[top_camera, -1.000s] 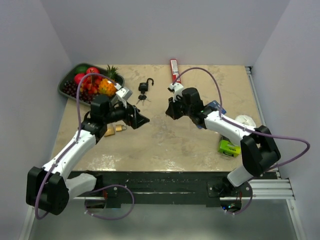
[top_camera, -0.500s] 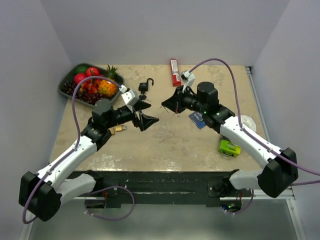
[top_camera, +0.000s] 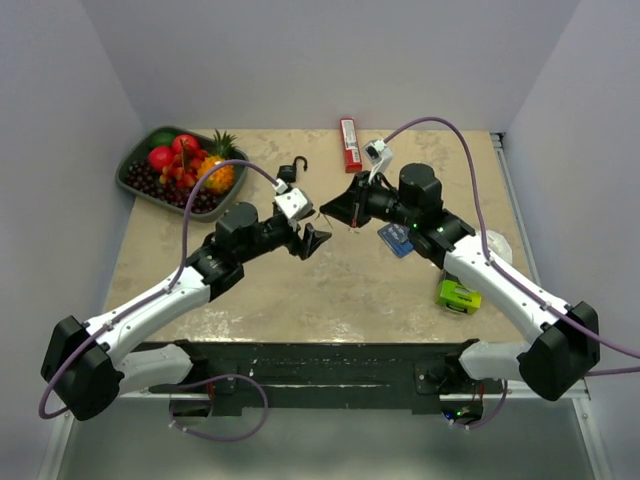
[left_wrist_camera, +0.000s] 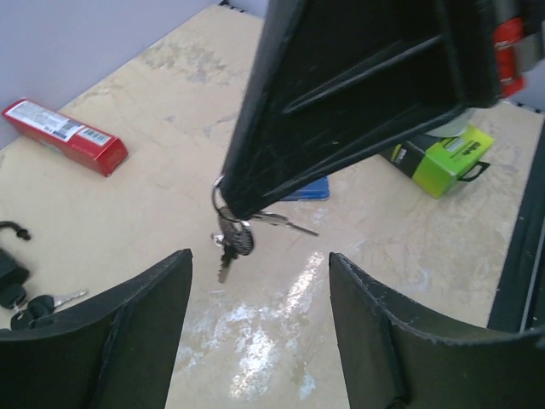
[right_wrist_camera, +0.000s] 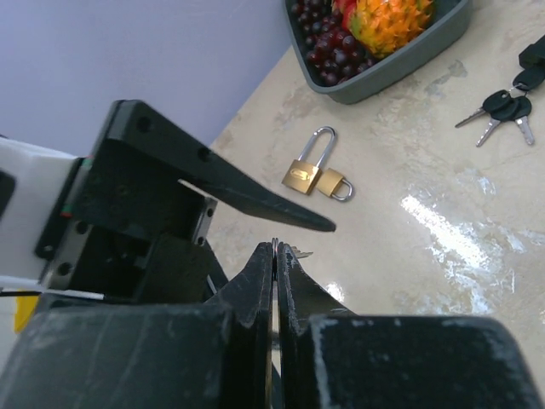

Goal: Unlock with the key

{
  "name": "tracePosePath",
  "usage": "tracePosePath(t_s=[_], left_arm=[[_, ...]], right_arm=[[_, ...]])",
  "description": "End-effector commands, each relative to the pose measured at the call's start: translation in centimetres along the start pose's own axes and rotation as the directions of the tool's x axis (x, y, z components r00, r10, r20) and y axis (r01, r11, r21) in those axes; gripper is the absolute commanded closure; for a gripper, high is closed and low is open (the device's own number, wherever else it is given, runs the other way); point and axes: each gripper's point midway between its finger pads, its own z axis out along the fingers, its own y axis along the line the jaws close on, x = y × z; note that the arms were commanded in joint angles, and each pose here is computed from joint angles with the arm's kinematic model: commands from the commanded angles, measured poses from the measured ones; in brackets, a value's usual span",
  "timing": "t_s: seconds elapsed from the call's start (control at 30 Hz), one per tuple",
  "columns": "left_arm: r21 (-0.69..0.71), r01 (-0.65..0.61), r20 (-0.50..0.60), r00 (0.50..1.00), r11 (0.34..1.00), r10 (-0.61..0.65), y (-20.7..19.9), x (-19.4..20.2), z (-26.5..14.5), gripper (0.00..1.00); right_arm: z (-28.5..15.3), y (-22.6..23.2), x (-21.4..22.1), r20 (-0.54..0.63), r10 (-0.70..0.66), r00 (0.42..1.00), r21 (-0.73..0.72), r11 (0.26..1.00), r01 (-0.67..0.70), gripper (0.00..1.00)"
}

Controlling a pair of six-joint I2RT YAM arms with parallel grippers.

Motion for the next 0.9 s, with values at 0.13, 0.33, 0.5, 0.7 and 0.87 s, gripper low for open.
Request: tracePosePath(t_s=[0.13, 0.33, 0.5, 0.7, 0.87], left_arm=[[-0.095, -0.060, 0.065, 0.996, 0.994, 0.067, 1.9, -2.9, 0.7, 0.44], [-0.031, -0.067, 0.101, 0.992, 0.997, 0.070, 0.8, -3.5, 1.0, 0.54], [0.003, -0.066, 0.098, 0.993, 0.998, 0.065, 0.1, -2.9, 1.1, 0.64], [0.022, -0.058, 0.092, 0.994, 0.998, 0.055, -0.2, -2.5, 1.1, 0.97], [0.070, -0.063, 0.066, 0.996, 0.996, 0.058, -1.1, -1.6, 0.6, 1.00]], right_arm=[[-1.2, 3.1, -2.0, 0.050, -0.019, 0.999, -0.101, 0.995, 0.024, 1.00], [-1.3, 3.0, -1.8, 0.048, -0.014, 0.999, -0.100, 0.995, 0.019, 1.00], [-1.3, 3.1, -1.9, 0.051, -0.011, 0.999, -0.099, 0.995, 0.016, 1.00], [-1.1, 2.9, -1.6, 0.045, 0.001, 0.999, -0.100, 0.995, 0.003, 1.00], [-0.9, 2.1, -0.9, 0.030, 0.010, 0.999, -0.084, 0.996, -0.007, 1.00]])
